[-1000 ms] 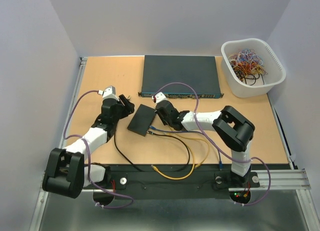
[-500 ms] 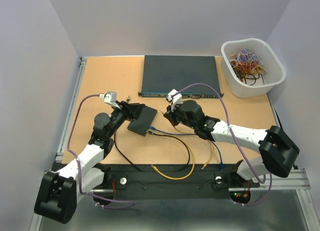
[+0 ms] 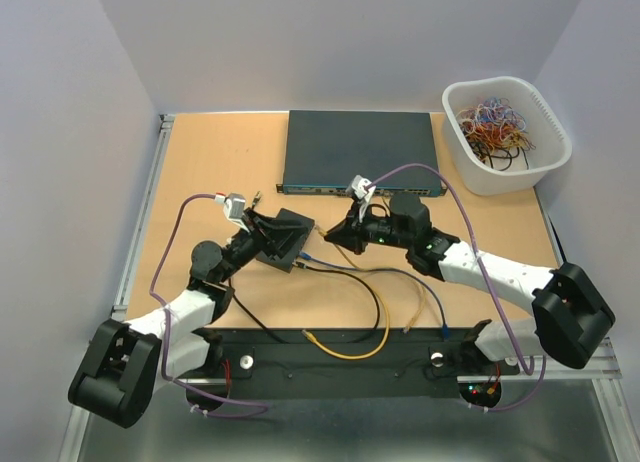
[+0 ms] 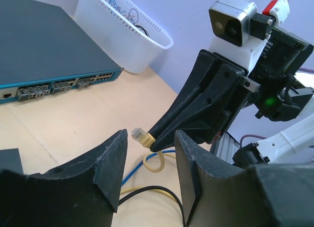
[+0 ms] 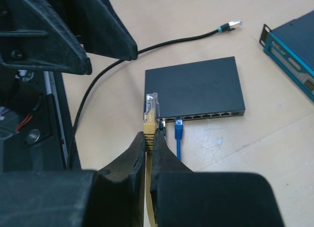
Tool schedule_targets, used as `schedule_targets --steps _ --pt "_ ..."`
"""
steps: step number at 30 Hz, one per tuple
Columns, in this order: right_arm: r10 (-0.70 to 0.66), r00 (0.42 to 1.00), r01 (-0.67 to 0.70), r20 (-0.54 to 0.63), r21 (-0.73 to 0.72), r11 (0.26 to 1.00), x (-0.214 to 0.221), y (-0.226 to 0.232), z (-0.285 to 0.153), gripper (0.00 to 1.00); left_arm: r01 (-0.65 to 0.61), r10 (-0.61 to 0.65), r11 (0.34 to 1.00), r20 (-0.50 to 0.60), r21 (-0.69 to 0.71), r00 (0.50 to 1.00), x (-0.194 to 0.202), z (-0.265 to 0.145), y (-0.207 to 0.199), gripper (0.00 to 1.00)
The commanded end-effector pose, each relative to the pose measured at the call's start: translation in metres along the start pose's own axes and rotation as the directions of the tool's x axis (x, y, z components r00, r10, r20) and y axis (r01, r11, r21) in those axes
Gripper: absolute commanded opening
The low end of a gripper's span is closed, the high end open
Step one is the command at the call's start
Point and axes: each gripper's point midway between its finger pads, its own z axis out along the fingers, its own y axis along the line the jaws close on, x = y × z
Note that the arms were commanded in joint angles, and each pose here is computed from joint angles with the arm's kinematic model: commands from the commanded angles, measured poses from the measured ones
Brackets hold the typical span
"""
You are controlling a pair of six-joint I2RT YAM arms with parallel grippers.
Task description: Insert the plug into the switch port
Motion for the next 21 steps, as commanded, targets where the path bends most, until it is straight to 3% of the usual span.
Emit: schedule_targets --steps 1,8,21 --pt "-0.022 0.995 0.034 0.098 -0.125 0.992 -0.027 0.024 -0.007 0.01 -0.079 0.07 0.989 0.077 0.125 0.995 -0.018 0.002 -0.03 0.54" --pt "0.0 0.996 0.018 0.092 -0.192 0.981 -0.024 0.033 -0.008 0.0 -0.072 0.063 0.988 0.068 0.135 0.996 -0.014 0.009 -0.033 0.54" --pt "0.006 0.995 -0.002 0.099 -0.035 0.999 -0.022 0.003 -0.001 0.0 0.025 -0.026 0.999 0.024 0.03 0.999 -0.003 0.036 -0.018 0.54"
